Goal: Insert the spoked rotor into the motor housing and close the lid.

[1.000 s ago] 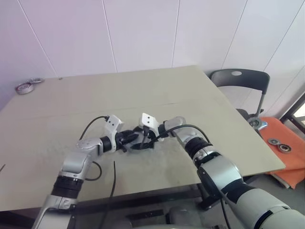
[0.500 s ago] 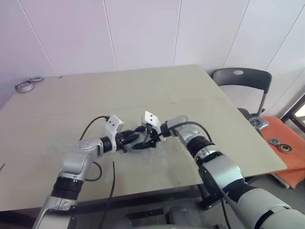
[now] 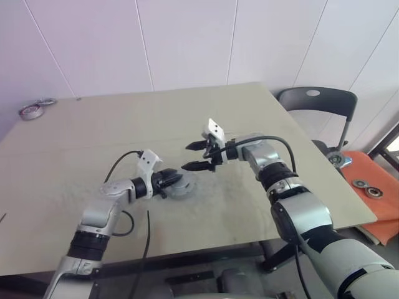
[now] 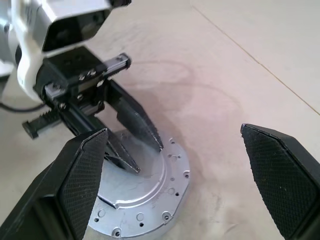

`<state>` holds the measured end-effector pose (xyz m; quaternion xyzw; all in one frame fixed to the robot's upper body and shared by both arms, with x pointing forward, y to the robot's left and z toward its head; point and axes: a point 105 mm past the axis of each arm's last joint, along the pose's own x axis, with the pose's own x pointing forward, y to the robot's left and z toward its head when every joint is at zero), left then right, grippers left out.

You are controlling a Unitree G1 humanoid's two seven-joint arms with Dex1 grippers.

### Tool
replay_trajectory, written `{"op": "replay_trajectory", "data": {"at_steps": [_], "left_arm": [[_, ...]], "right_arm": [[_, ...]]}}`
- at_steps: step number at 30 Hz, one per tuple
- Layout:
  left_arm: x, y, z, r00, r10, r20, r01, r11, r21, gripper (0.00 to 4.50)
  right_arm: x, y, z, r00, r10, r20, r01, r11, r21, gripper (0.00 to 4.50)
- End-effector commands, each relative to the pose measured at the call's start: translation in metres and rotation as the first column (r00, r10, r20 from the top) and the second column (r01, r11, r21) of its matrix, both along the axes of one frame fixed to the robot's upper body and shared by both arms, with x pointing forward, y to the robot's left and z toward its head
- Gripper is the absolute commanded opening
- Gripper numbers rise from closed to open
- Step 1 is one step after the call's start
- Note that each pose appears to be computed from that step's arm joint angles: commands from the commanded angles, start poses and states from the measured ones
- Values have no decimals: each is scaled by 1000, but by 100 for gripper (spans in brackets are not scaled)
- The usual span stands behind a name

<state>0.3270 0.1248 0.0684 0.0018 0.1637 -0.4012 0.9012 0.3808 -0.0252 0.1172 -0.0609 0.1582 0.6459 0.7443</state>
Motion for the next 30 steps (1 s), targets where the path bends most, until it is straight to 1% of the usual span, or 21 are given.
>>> {"op": "replay_trajectory", "data": {"at_steps": [1, 2, 4, 6, 7, 9, 11, 18, 21, 25, 30], "left_arm": [[-3, -2, -11, 999, -8, -42, 9, 1000, 17, 147], [-3, -2, -11, 999, -8, -42, 9, 1000, 16, 147], [-3, -2, -11, 999, -6, -40, 6, 1000, 18, 147], [-3, 0, -11, 999, -1, -37, 2, 1000, 19, 147], [-3, 0, -11, 999, 1, -36, 0, 1000, 17, 147], [-4, -1, -12, 999, 1, -36, 0, 1000, 16, 147], [-4, -2, -13, 999, 0, -37, 0, 1000, 15, 147], [-5, -1, -12, 999, 6, -33, -6, 1000, 8, 147], [-8, 0, -13, 999, 8, -36, -8, 1000, 7, 147], [-9, 2, -15, 999, 19, -40, -19, 1000, 9, 147], [-8, 2, -14, 999, 25, -34, -25, 1000, 5, 147]], "right_arm": [[-10, -5, 15, 979, 63, -192, -55, 998, 44, 446], [-17, -8, 14, 948, 76, -308, -59, 996, 63, 446], [-29, -11, 16, 858, 97, -505, -47, 993, 110, 446], [-39, -12, 15, 788, 105, -607, -35, 991, 127, 446], [-44, -14, 9, 758, 87, -646, -20, 994, 109, 446], [-52, -17, -10, 724, 27, -690, -1, 999, 38, 446], [-57, -19, -21, 717, -7, -697, 4, 1000, -6, 446], [-61, -24, -51, 689, -144, -710, 65, 988, -138, 446], [-61, -22, -52, 694, -156, -702, 77, 987, -143, 446], [-49, -20, -54, 715, -219, -665, 143, 975, -167, 446], [-45, -17, -56, 719, -240, -652, 159, 970, -183, 446]]}}
